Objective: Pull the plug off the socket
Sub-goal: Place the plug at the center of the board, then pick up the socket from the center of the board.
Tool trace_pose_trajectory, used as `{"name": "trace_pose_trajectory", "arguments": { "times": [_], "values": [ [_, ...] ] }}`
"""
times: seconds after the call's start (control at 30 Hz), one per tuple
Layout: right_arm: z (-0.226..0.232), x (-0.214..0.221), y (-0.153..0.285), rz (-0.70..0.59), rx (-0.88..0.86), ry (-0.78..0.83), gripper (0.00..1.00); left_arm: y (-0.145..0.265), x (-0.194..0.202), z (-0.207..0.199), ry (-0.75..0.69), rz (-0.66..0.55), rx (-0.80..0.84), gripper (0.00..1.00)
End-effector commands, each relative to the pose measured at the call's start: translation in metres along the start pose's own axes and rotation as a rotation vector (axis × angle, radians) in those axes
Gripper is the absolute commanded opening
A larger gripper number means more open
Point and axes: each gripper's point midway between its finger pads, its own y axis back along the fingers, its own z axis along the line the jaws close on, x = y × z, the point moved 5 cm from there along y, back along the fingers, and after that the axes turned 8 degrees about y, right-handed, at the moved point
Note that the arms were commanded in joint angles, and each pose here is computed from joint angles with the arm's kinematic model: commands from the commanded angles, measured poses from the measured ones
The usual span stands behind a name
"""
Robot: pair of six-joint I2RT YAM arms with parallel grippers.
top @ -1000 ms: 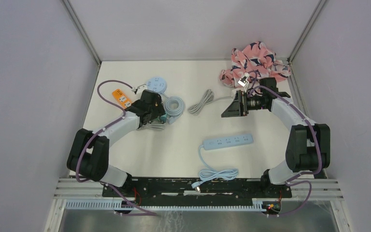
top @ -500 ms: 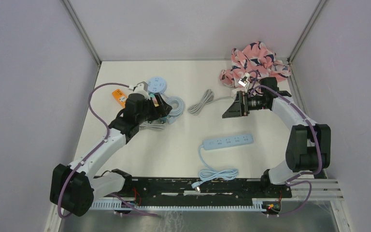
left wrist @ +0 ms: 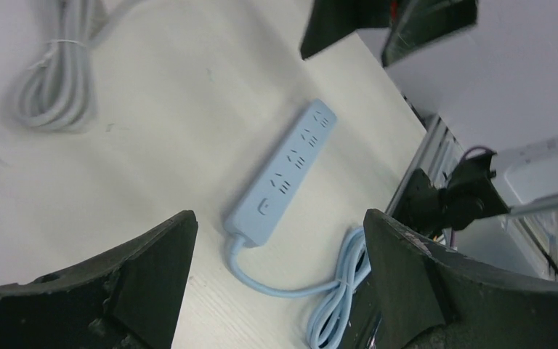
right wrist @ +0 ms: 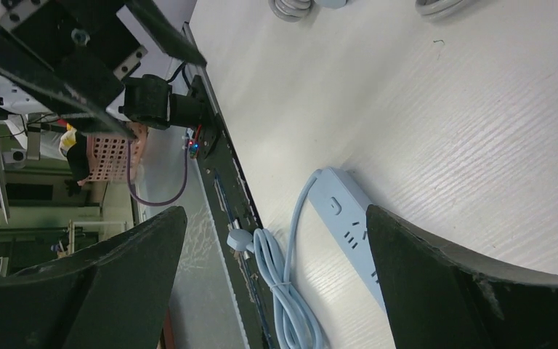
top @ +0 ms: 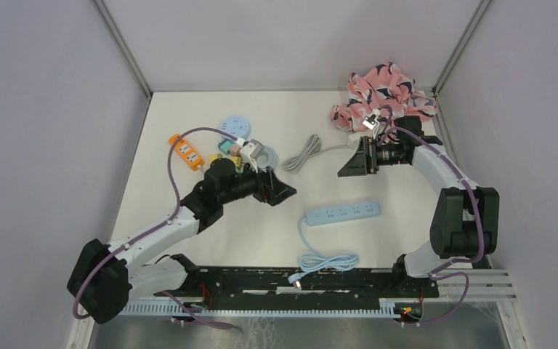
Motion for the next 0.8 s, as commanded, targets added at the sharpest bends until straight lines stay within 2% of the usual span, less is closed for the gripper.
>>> {"name": "trace_pose_trajectory", "arguments": {
  "times": [0.0,0.17,0.5,0.77],
  "values": [
    [0.009,-0.018,0.008,-0.04,-0.012,0.091,1.0,-0.02,0.013,-0.025,-0.187,0.01,0.096,0.91],
    [0.008,-0.018,0.01,-0.046,-0.007,0.088,1.0,-0.046,0.048,-0.03,-0.353,0.087,0.055,0.92],
    [0.008,-0.019,0.013,-0.055,-0.008,0.085,1.0,-0.072,0.09,-0.026,-0.863,0.21,0.096,0.97],
    [0.008,-0.02,0.014,-0.06,-0.011,0.088,1.0,-0.093,0.096,-0.018,-1.026,0.263,0.136,0.99]
  ]
}}
